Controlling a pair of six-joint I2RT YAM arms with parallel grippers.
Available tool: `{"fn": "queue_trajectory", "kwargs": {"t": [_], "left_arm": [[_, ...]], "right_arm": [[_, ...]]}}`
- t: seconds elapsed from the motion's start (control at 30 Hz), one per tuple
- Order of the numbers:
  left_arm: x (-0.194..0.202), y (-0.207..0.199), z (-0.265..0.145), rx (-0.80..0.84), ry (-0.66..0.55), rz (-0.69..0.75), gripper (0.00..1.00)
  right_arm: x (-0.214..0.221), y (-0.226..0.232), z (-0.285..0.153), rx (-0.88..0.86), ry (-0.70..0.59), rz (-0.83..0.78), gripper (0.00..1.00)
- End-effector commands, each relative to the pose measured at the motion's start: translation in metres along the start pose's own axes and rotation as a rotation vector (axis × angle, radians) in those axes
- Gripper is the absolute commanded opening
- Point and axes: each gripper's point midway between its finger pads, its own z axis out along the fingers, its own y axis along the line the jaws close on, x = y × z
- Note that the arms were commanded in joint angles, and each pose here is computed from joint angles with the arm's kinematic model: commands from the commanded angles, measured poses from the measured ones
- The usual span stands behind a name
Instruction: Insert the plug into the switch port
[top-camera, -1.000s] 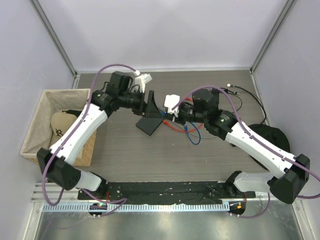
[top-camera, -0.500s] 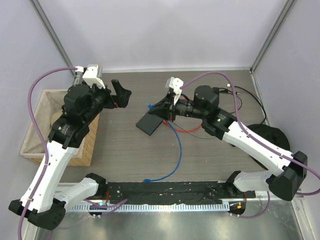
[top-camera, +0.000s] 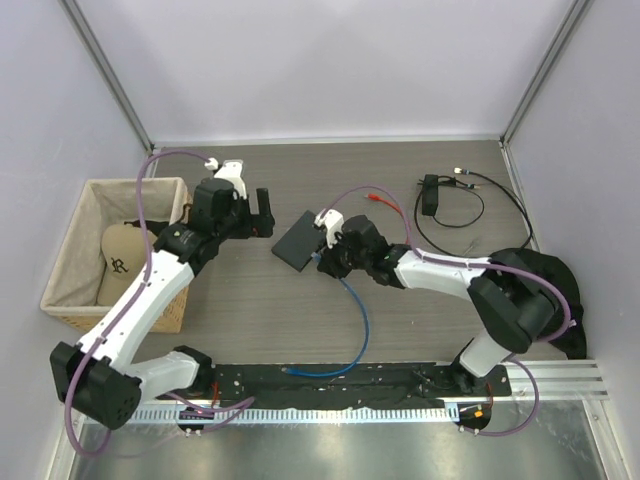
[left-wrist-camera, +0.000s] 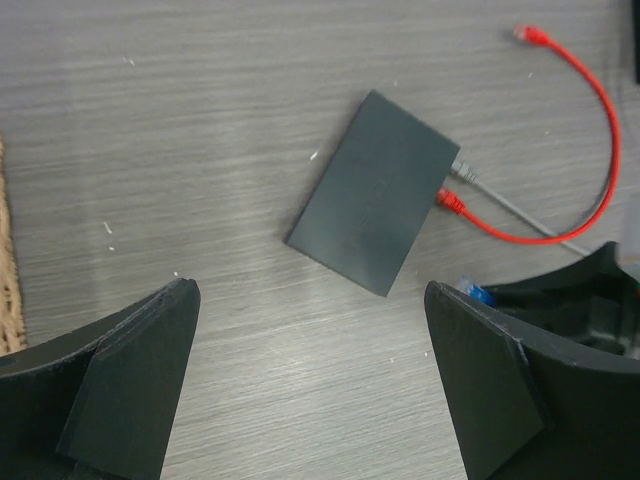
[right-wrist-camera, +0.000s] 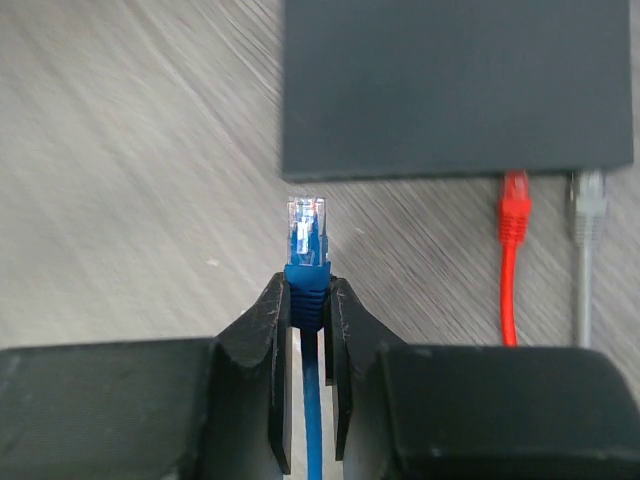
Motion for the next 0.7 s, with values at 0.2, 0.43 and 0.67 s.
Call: {"fn": "queue_trajectory", "kwargs": {"t": [0.2, 0.43, 0.67], "left_arm": [[0.041, -0.041, 0.039, 0.194, 0.129, -0.164, 0.96], [0.063, -0.07, 0.066, 0.299, 0.109, -0.429, 0.87], [0.069, -0.094, 0.089, 0.366, 0.073, -0.519, 0.74]], "right_arm": [[-0.001, -0.022, 0.016, 0.14, -0.035, -0.019, 0.01], [-0.013, -0.018, 0.011, 0.14, -0.101, 0.063, 0.01], [-0.016, -0.01, 0.007, 0.11, -0.143, 0.122, 0.01]]}}
